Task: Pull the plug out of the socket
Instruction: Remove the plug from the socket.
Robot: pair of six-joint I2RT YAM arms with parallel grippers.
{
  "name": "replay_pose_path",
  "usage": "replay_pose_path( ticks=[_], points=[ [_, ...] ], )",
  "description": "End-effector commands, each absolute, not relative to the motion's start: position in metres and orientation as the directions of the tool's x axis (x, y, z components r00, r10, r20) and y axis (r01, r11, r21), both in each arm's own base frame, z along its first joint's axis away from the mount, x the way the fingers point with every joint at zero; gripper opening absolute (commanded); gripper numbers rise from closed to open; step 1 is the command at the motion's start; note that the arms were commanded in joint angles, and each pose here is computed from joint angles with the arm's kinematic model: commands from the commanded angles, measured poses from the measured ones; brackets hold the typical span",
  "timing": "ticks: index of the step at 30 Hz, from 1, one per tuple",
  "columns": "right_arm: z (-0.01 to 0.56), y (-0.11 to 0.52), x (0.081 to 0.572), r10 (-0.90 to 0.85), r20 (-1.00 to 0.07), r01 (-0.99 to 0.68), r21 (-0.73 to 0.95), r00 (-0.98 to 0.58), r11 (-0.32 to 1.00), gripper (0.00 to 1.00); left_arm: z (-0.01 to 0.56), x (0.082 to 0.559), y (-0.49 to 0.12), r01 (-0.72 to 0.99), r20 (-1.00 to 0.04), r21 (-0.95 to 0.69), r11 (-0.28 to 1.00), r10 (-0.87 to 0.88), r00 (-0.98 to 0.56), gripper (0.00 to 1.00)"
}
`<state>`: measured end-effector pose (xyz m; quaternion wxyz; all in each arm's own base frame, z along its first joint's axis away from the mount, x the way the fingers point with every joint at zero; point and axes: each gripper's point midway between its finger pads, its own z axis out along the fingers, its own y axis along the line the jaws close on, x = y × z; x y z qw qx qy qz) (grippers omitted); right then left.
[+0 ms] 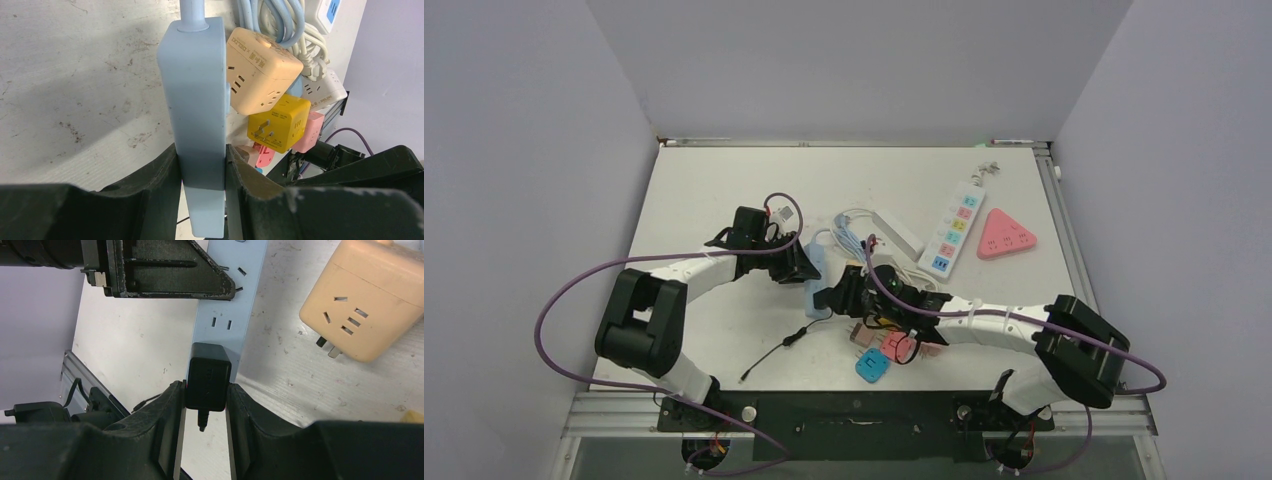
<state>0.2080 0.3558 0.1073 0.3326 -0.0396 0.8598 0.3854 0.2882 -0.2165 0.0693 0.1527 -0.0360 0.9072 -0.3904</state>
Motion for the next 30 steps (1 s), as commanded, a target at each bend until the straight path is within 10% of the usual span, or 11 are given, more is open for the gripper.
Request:
replay_pose_path(
  ticks=[1, 19, 30],
  points=[
    [0.154, 0.359, 0.216, 0.285, -0.655, -0.363, 0.67, -0.7, 0.647, 0.05, 0.095, 0.312, -0.211, 0.137, -0.374, -0.705, 0.695, -0.2, -0.906, 0.0],
    [0.155, 0.37, 0.206, 0.109, -0.799, -0.29, 0.336, -0.591, 0.896, 0.05, 0.095, 0.314, -0.204, 0.122, -0.384, -0.686, 0.717, -0.215, -0.898, 0.0],
    [0.174, 0.379, 0.204, 0.206, -0.719, -0.42, 0.586, -0.664, 0.693, 0.05, 0.107, 0.313, -0.212, 0.172, -0.401, -0.72, 0.673, -0.2, -0.894, 0.0]
  ],
)
